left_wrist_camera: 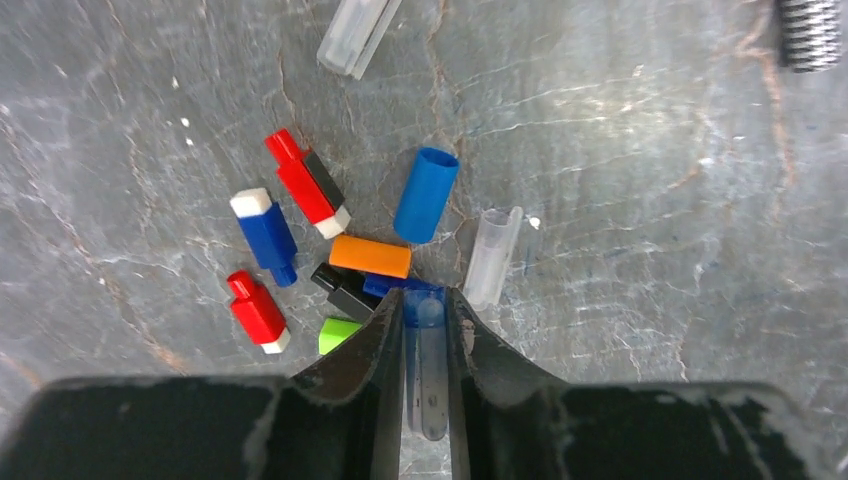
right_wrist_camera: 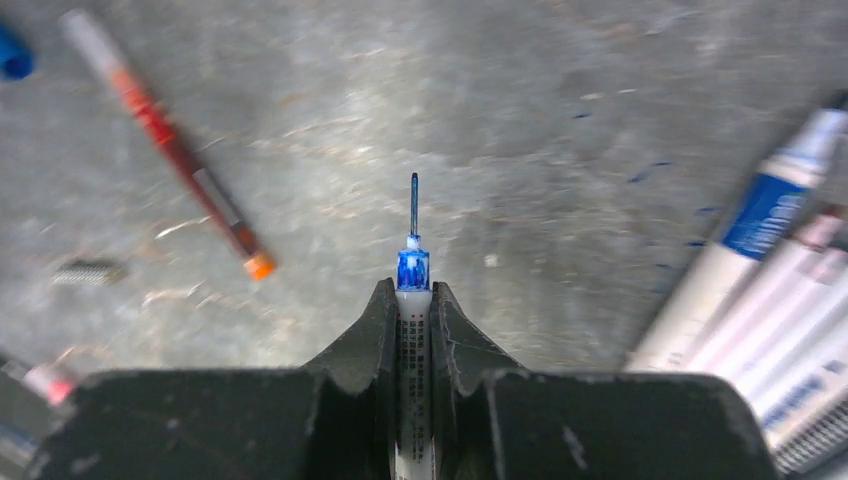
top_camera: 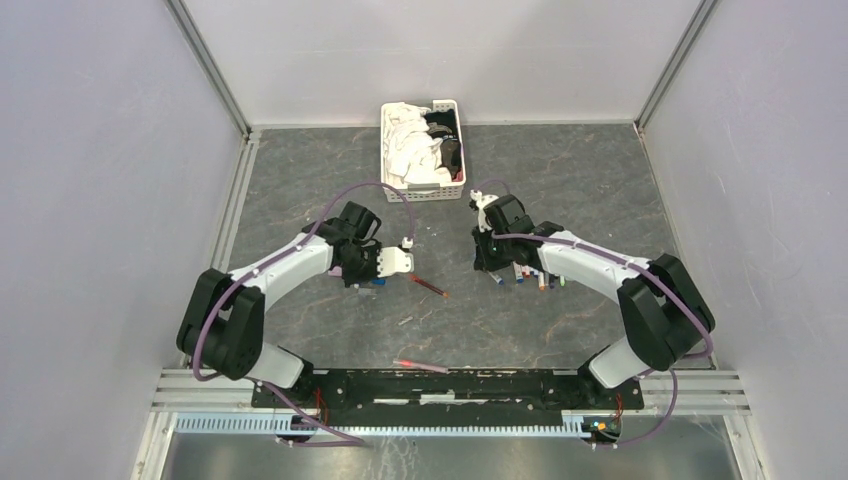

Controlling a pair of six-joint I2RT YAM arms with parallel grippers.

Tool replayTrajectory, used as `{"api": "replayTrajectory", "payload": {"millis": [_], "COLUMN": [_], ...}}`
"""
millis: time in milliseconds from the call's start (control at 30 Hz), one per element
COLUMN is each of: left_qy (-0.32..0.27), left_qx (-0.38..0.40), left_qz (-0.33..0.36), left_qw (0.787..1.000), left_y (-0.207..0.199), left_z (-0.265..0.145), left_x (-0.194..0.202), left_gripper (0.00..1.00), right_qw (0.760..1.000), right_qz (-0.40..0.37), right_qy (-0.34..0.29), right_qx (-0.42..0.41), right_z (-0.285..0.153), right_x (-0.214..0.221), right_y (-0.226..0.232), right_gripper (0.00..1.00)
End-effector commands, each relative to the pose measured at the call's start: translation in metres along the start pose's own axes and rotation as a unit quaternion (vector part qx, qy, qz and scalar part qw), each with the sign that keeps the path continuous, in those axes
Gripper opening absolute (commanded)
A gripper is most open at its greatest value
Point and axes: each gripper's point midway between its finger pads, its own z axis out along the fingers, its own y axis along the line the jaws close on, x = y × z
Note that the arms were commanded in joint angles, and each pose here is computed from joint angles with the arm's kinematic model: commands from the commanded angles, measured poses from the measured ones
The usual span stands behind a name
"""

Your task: Open the pen caps

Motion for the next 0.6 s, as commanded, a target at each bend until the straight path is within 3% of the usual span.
{"api": "replayTrajectory", "payload": {"millis": [0,267,367,467,533,567], "left_qy": [0.007,0.010,-0.003,-0.023,-0.036,-0.043], "left_qx": [-0.053,-0.057,-0.053,-0.053,-0.059,-0.061], "left_qz": [-0.058,-0.099,-0.112,-0.128,-0.141,-0.149], "left_qw": [0.997,0.993,0.992,0.990,0.988,0.986], "left_y": [0.018,0.016,0.017,0.021,0.027,0.029], "left_z": [0.012,0.017,0.010,-0.006,-0.020,-0.028], "left_x": [0.007,0.010,0.002,-0.012,-0.022,-0.027], "left_gripper": [0.28,0.38,0.50,0.75,0.98,1.00], "right_qw": [0.982,0.961,0.959,0.956,0.955,0.955], "right_qz": [0.012,0.012,0.006,0.003,0.001,0.000], "right_qy": [-0.088,-0.095,-0.089,-0.083,-0.078,-0.077], "right_qx": [0.168,0.258,0.270,0.281,0.285,0.286], "right_z": [-0.005,0.015,0.021,0.023,0.023,0.023], "right_x": [-0.044,-0.059,-0.060,-0.057,-0.054,-0.053], "right_y": [-0.054,-0.087,-0.091,-0.096,-0.099,-0.099], "right_gripper": [0.00,0.00,0.00,0.06,0.13,0.15]}}
